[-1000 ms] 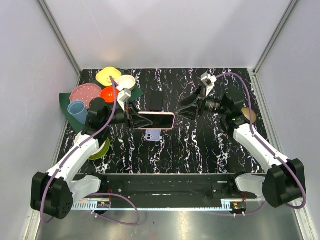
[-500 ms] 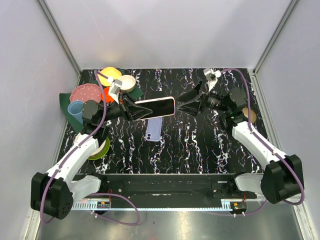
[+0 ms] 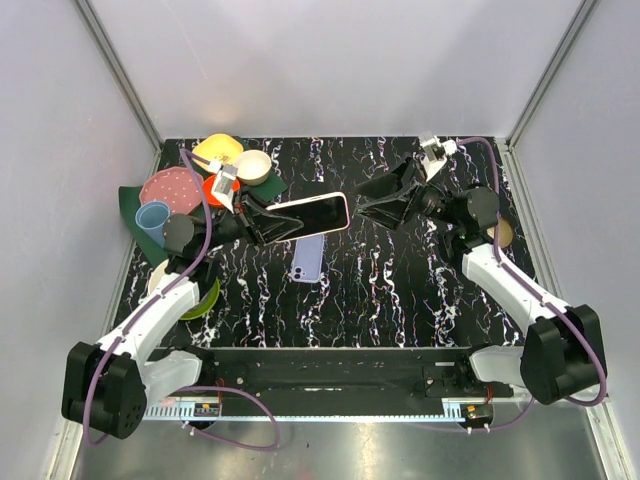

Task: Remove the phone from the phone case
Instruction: Remove the phone case from the phone.

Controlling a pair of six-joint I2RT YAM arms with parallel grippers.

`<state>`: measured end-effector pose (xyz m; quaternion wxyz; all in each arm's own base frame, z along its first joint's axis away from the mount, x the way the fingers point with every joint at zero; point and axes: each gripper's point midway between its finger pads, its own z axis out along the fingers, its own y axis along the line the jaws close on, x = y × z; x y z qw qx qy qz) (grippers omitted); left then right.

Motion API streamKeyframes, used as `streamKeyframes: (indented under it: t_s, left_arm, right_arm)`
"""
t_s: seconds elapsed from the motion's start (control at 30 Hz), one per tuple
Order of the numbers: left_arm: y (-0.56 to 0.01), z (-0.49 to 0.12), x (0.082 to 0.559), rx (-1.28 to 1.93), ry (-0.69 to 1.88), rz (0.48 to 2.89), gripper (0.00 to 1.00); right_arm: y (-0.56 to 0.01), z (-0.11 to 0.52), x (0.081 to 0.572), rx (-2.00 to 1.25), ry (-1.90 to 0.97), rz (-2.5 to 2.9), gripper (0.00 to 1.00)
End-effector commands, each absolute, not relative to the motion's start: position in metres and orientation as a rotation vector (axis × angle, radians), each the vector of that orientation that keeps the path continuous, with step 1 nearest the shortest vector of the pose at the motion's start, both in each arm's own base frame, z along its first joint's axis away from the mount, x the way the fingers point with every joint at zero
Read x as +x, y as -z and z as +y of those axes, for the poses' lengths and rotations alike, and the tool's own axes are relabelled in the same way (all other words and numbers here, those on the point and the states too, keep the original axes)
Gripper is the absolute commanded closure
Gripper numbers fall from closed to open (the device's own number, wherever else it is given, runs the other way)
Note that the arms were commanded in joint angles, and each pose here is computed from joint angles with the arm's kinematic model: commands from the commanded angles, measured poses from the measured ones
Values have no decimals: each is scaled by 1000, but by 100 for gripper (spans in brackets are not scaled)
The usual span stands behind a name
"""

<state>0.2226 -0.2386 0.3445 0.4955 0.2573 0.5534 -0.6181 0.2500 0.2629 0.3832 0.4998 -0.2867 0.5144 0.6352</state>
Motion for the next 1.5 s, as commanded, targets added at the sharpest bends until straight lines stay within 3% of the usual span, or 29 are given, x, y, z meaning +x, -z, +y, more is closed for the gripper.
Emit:
streamKeyframes:
  t_s: [0.0,0.4,0.93,1.3,1.47]
  left_arm:
    - [-381,-231,217,617,1458,1167,100]
    - [-351,-238,233,558,1462,1328,100]
    - [-345,-247,234,560,1479,1355,100]
    - [-348,-256,227,604,1508,1336,100]
    - [-349,-258,227,614,1512,1327,100]
  right_arm:
    - [-398,258,249,-633,-1545,1155,17]
    - [-390,260,263,-556,-1574,1181,22]
    - [-381,262,262,-530,-1606,1182,32]
    - [-367,270,267,-528,-1604,1211,33]
    - [-366,272,264,-527,-1622,1208,40]
